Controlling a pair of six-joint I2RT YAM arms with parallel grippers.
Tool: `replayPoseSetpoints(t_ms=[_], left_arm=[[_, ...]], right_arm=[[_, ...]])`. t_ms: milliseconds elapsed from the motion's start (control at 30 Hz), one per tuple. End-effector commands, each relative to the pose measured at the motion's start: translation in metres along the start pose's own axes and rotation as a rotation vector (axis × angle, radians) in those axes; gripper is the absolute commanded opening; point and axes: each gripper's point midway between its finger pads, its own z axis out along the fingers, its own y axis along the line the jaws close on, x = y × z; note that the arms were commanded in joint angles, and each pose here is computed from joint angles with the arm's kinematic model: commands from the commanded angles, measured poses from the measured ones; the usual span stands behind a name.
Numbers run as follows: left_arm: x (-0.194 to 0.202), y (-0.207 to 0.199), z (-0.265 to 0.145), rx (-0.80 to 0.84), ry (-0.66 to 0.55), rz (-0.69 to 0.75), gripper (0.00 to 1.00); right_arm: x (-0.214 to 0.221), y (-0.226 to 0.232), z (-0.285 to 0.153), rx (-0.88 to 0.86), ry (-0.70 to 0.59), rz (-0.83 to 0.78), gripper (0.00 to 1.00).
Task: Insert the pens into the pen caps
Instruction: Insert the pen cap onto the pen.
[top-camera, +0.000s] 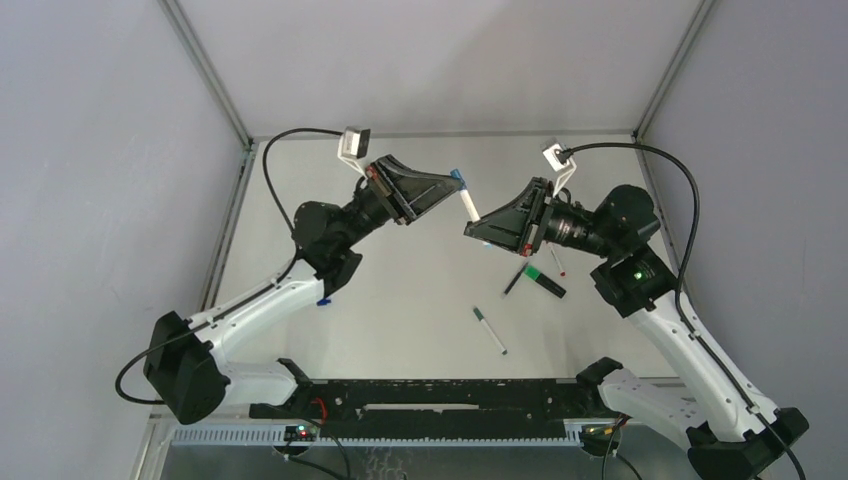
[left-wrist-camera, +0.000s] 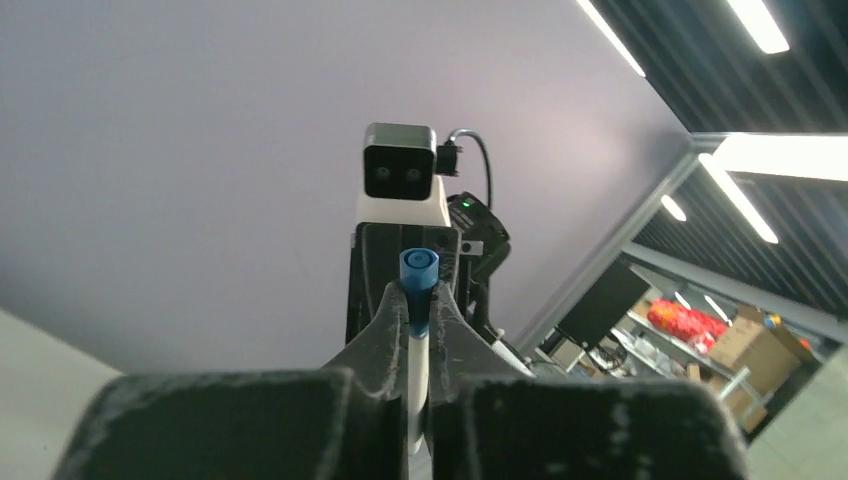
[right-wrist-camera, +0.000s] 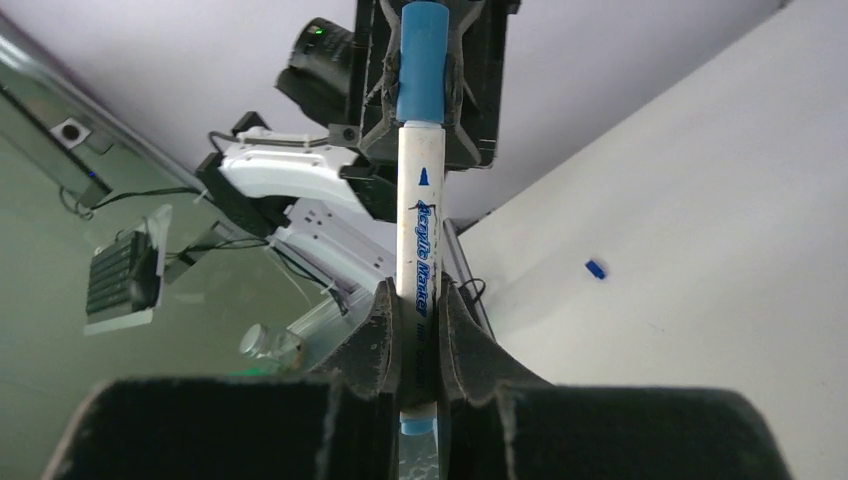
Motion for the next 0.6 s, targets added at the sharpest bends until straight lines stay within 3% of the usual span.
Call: replayPoseSetpoints(t_ms=[0, 233, 467, 567], left_arm=[[0.034, -0.020, -0.001, 0.098, 0.184, -0.021, 0.11], [0.021, -0.028, 0.006, 0.100, 0.157, 0.000, 0.30], [0.018, -0.024, -0.004, 0.039, 0.152, 0.089, 0.60], [0.019, -0.024, -0.015, 0.034, 0.155, 0.138, 0.65]], right_arm=[[-0.036, 0.059, -0.005, -0.192, -0.087, -0.178, 0.00], [-0.032, 0.066, -0.012, -0.212, -0.079, -0.230, 0.00], [-0.033, 0.070, -0.017, -0.220, -0.090, -0.250, 0.00], [-0.033, 0.073, -0.019, -0.232, -0.091, -0.269, 0.00]])
